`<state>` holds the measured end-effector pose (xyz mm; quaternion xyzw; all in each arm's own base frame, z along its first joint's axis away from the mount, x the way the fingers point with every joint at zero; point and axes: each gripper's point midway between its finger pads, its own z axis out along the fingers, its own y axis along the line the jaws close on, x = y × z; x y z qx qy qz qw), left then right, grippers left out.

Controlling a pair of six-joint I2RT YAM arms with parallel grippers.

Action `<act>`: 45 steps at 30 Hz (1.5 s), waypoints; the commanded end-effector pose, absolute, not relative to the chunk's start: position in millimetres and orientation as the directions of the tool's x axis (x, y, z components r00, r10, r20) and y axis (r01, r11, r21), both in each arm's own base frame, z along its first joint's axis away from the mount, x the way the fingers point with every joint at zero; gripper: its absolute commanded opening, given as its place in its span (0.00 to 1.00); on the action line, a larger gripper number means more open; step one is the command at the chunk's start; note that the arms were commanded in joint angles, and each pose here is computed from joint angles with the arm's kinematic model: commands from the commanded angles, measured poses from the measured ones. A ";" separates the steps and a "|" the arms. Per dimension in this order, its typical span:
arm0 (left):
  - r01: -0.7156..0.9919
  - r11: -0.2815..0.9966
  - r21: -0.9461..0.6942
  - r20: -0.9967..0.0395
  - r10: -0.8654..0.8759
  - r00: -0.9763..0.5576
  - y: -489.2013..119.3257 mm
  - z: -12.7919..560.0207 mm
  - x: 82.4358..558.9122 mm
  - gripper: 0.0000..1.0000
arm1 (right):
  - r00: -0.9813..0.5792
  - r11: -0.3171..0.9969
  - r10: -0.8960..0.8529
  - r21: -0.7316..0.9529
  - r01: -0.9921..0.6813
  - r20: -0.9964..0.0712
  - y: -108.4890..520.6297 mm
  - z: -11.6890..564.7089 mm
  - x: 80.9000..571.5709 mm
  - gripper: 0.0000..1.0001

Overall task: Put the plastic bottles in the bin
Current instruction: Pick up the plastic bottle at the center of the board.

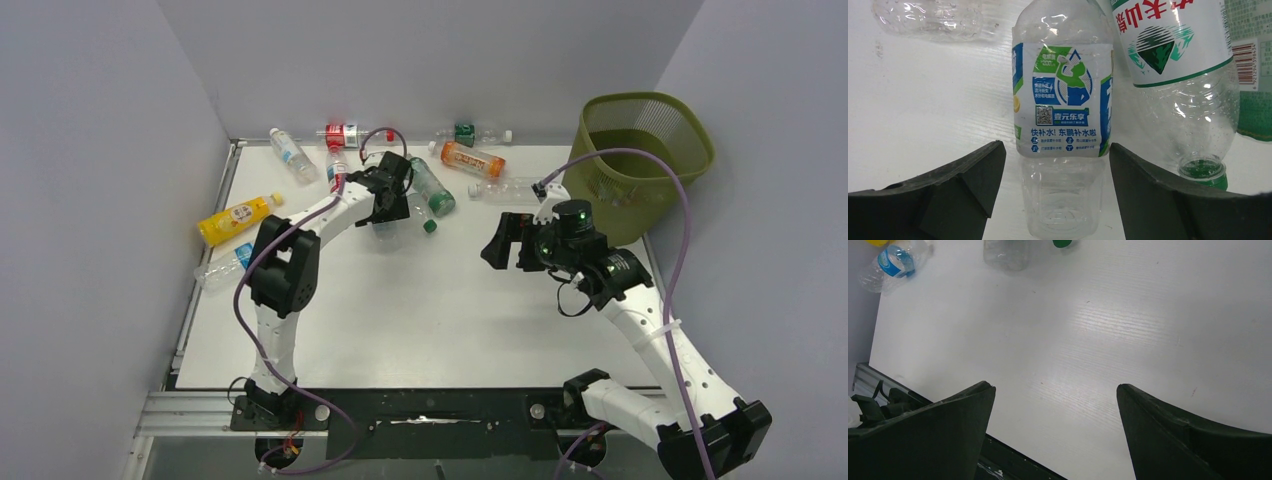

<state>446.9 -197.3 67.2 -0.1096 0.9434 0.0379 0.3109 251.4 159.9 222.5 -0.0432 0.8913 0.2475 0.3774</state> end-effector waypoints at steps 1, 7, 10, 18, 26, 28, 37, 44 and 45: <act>-0.231 0.973 -0.001 -0.626 -0.181 -0.759 -196.9 75.3 451.3 0.73 | -0.683 0.852 0.128 0.432 -0.295 -0.719 166.2 229.6 250.5 0.98; -0.228 0.974 -0.002 -0.615 -0.181 -0.767 -192.8 71.5 440.5 0.54 | -0.695 0.850 0.137 0.444 -0.283 -0.705 165.6 219.1 244.7 0.98; -0.219 0.975 -0.017 -0.614 -0.183 -0.767 -192.3 79.9 431.7 0.48 | -0.700 0.848 0.145 0.453 -0.276 -0.699 165.5 213.3 241.6 0.98; -0.173 0.974 -0.143 -0.606 -0.225 -0.763 -206.3 113.5 385.4 0.44 | -0.711 0.844 0.136 0.456 -0.281 -0.690 168.0 205.3 238.2 0.98; -0.094 0.916 -0.389 -0.585 -0.325 -0.743 -233.4 161.3 338.1 0.44 | -0.724 0.822 0.145 0.489 -0.291 -0.674 177.7 199.3 237.3 0.98; -0.077 0.893 -0.444 -0.573 -0.349 -0.742 -239.7 169.4 327.9 0.44 | -0.727 0.817 0.148 0.497 -0.292 -0.670 180.3 198.4 236.7 0.97; -0.034 0.799 -0.601 -0.506 -0.413 -0.757 -264.6 183.6 295.0 0.44 | -0.733 0.806 0.161 0.517 -0.289 -0.661 186.6 195.4 236.9 0.97; -0.006 0.699 -0.715 -0.451 -0.468 -0.760 -293.5 188.1 278.0 0.44 | -0.745 0.649 0.225 0.666 -0.367 -0.629 219.1 215.2 231.0 0.98; -0.001 0.691 -0.723 -0.448 -0.471 -0.760 -296.4 188.2 276.0 0.44 | -0.751 0.623 0.231 0.687 -0.374 -0.618 224.1 217.0 230.3 0.98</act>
